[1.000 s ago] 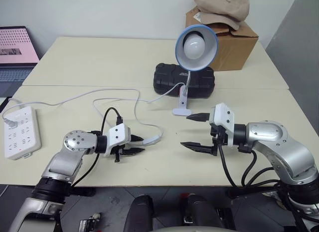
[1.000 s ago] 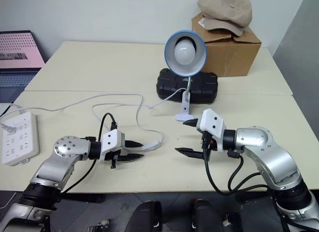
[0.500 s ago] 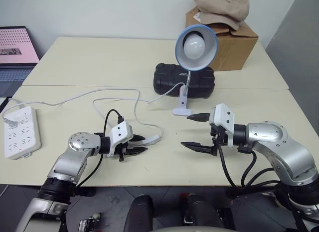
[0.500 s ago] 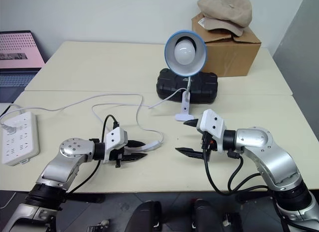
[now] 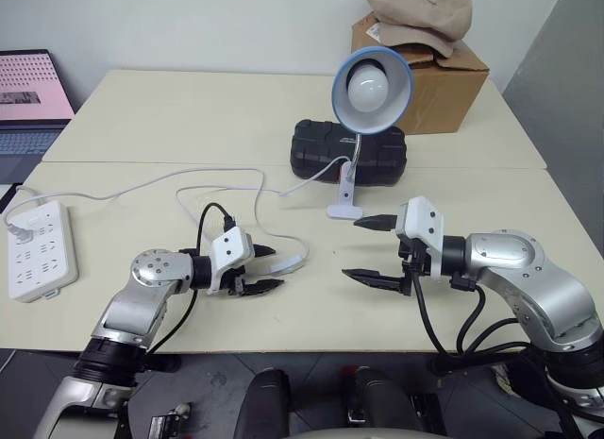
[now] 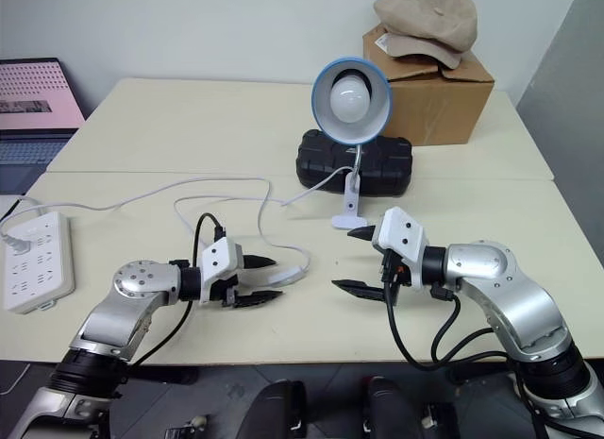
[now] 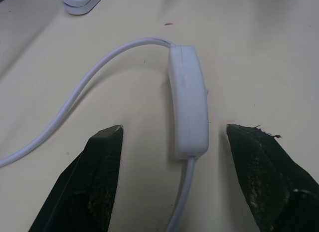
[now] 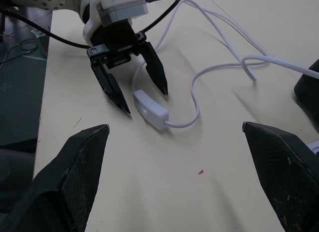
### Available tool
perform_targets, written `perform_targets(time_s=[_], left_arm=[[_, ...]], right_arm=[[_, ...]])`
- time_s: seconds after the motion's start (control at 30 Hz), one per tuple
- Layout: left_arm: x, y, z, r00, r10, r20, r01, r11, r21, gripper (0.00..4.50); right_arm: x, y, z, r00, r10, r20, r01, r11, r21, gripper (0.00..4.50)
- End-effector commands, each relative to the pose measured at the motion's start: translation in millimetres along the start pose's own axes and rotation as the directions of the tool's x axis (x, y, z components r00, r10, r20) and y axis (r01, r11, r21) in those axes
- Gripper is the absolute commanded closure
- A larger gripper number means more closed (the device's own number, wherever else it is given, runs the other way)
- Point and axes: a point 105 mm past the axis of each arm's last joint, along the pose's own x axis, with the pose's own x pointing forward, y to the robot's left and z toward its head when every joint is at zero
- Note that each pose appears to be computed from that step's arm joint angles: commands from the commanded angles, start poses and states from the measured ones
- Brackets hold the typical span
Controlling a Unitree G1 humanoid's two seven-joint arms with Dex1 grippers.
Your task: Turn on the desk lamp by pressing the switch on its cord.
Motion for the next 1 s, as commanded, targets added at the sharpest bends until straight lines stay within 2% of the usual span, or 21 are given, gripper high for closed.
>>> perform_targets(time_s=[0.03,0.37,0.5,0.67,1.0], left_arm=[[2,3,3,1.0,0.01,0.002,-0.01,1.0,0.02,2.0],[5,0,2,1.0,-0.009,0.001,0.009,1.0,0.024,4.12],[1,3,7,1.0,-0.017,-0.01,0.017,0.998,0.066,4.11],[-8,9,28,0.998,-0.049,-0.033,0.053,0.988,0.145,4.11],[-13,10,55,0.99,-0.118,-0.081,0.132,0.972,0.196,4.11]], right_arm=[[-2,3,11,1.0,0.004,0.023,-0.003,0.999,-0.047,0.0],[-2,4,11,1.0,0.003,0.021,-0.002,0.999,-0.051,0.0],[-2,4,13,1.0,0.012,0.026,-0.01,0.998,-0.057,0.0],[9,6,23,0.997,0.073,0.04,-0.069,0.994,-0.086,0.0],[65,9,38,0.972,0.229,-0.051,-0.234,0.966,-0.113,0.0]])
